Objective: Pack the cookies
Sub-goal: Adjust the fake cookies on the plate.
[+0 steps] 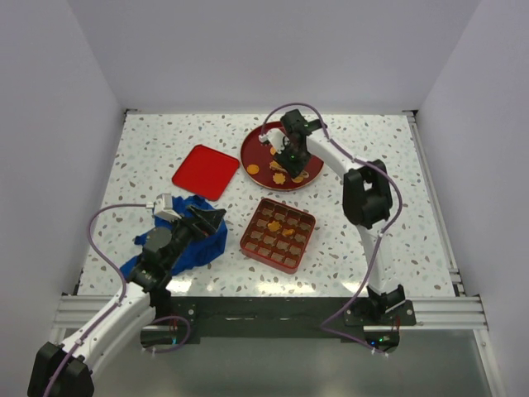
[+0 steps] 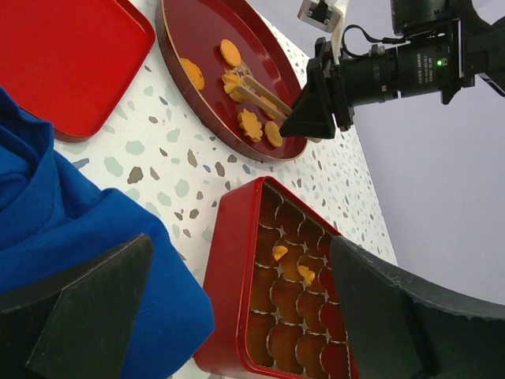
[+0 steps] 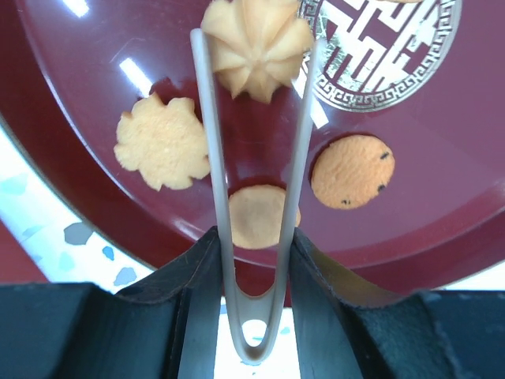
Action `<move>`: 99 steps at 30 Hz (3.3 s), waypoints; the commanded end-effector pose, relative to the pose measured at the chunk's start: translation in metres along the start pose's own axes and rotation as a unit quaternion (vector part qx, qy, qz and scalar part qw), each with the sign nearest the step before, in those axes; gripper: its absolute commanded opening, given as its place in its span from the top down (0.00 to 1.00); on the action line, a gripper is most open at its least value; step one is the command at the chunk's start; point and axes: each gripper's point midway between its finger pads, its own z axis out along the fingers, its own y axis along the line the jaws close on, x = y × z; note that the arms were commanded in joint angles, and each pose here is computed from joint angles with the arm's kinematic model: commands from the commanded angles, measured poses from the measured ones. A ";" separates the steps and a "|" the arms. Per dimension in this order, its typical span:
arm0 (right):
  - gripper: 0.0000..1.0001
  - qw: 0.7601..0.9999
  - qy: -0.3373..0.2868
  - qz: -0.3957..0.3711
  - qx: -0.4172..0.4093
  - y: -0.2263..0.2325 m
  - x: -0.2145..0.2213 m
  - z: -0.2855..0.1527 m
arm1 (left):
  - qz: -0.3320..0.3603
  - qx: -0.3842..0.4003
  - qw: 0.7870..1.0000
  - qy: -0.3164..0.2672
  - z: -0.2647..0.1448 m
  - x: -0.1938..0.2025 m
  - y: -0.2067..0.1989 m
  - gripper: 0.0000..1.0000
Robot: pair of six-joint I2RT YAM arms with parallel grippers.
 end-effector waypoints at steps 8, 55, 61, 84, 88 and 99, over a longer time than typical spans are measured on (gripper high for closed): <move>0.89 0.997 -0.069 0.001 0.021 -0.002 -0.025 -0.044 | 0.008 0.016 1.000 -0.023 0.000 -0.015 -0.012 0.00; 0.57 0.999 -0.017 0.021 0.024 -0.010 -0.008 -0.010 | 0.009 0.013 1.000 -0.020 0.001 -0.014 -0.010 0.00; 0.56 0.999 -0.017 0.023 0.024 -0.009 -0.008 -0.009 | 0.009 0.014 1.000 -0.021 0.001 -0.014 -0.011 0.00; 0.56 0.999 0.003 0.038 -0.017 0.000 -0.010 -0.002 | 0.009 0.011 1.000 -0.021 0.001 -0.014 -0.010 0.00; 0.57 0.999 0.000 0.044 -0.022 0.001 -0.011 -0.005 | 0.009 0.009 1.000 -0.021 0.001 -0.014 -0.008 0.00; 0.54 0.998 0.009 0.055 -0.027 0.003 -0.008 -0.003 | 0.009 0.012 1.000 -0.020 0.001 -0.014 -0.009 0.00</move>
